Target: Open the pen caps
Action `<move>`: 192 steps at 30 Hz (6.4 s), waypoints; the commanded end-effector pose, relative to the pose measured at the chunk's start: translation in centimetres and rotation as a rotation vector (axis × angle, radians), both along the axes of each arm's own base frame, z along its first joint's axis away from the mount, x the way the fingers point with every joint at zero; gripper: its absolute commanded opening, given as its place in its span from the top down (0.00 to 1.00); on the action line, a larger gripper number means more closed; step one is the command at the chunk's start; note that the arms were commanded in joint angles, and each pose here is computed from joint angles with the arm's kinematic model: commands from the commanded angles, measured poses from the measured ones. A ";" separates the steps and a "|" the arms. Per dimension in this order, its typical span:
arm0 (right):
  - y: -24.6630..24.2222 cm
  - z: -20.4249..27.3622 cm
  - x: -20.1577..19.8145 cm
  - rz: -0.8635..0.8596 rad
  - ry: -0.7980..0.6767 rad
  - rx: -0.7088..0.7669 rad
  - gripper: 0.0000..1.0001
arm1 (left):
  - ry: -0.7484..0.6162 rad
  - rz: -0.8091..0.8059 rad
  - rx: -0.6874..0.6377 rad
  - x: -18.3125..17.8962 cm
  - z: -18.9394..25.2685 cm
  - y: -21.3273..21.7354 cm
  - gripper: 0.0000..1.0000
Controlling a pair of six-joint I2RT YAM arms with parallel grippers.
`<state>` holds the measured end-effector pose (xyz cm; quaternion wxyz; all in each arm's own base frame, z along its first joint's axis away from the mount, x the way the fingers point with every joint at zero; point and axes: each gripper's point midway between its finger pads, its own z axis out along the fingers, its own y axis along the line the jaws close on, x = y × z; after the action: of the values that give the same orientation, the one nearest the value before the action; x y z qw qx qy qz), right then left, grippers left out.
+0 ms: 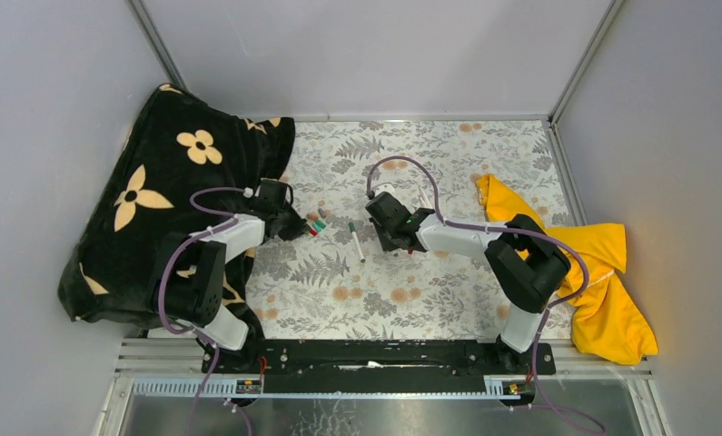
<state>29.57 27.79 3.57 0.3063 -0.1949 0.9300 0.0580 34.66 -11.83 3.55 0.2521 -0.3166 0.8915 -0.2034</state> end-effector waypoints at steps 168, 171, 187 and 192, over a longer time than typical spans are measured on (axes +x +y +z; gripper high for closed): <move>9.3 12.2 -1.5 0.222 -0.131 0.315 0.66 | -0.345 -0.216 -0.303 -0.6 12.8 -13.1 1.00; 9.2 12.1 -1.4 0.218 -0.133 0.324 0.66 | -0.348 -0.217 -0.324 -0.7 13.3 -13.3 1.00; 8.1 11.9 -1.1 0.192 -0.128 0.380 1.00 | -0.349 -0.206 -0.457 -1.0 15.1 -14.4 1.00; 6.8 10.9 -1.7 0.188 -0.095 0.364 1.00 | -0.343 -0.163 -0.388 1.0 13.8 -12.4 1.00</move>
<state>28.20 34.70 13.19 0.3662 -0.2303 0.8757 0.2146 33.57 -24.40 14.78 0.2915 -0.2508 0.8272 -0.4096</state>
